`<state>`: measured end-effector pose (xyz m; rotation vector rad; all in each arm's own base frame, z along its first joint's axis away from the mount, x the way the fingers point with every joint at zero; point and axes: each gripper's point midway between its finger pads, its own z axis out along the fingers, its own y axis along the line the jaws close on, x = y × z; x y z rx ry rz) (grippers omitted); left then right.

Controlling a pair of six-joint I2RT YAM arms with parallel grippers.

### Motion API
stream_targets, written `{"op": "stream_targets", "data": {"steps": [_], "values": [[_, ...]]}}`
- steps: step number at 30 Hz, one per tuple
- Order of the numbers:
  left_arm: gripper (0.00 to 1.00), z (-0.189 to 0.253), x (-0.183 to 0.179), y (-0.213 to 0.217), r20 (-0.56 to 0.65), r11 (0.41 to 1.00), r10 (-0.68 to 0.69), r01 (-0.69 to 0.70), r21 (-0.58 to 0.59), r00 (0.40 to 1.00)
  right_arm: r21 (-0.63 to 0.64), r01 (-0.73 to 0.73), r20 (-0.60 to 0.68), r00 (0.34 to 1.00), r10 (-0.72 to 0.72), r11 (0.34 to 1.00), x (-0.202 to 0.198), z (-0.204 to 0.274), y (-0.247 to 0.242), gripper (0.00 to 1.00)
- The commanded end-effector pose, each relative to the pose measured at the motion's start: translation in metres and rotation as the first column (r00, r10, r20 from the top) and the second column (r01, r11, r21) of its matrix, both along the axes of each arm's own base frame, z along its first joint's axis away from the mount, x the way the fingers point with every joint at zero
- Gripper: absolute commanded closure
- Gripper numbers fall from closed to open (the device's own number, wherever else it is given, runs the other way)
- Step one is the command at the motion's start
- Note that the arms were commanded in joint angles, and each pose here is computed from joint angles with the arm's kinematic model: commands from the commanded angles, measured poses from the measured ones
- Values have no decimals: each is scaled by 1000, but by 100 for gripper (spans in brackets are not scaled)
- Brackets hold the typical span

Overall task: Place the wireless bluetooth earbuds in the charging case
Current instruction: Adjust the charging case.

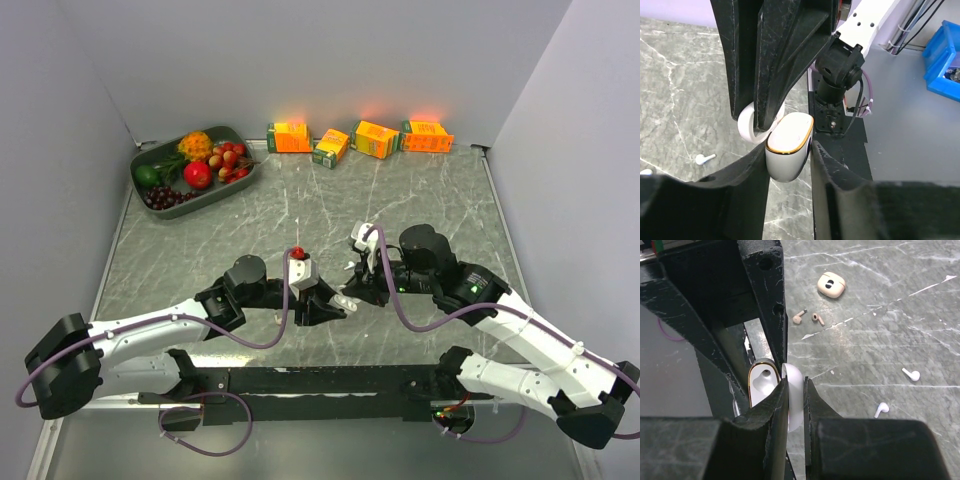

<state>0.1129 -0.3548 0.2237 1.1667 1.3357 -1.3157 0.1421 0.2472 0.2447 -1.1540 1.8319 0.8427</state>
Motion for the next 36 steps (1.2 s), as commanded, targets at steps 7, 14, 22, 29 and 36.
{"op": "stream_targets", "data": {"steps": [7, 14, 22, 29, 36], "values": [[99, 23, -1, -3, 56, 997, -14, 18, -74, 998, 53, -18, 16, 1000, 18, 998, -1, 13, 9, 100], [99, 22, 2, 2, 56, 996, 20, -15, -87, 998, 121, -11, 16, 1000, 9, 993, -5, 31, 11, 64], [99, 24, 1, 10, 35, 991, 56, -52, -123, 998, 164, 7, 16, 1000, -9, 987, -5, 47, 11, 55], [99, 25, 7, 16, -23, 983, 119, -121, -138, 993, 209, 198, 16, 979, -205, 958, 17, 52, -4, 54], [99, 29, 20, 42, -112, 937, 276, -293, -191, 955, 273, 585, -133, 809, -572, 764, 59, 33, -51, 23]]}}
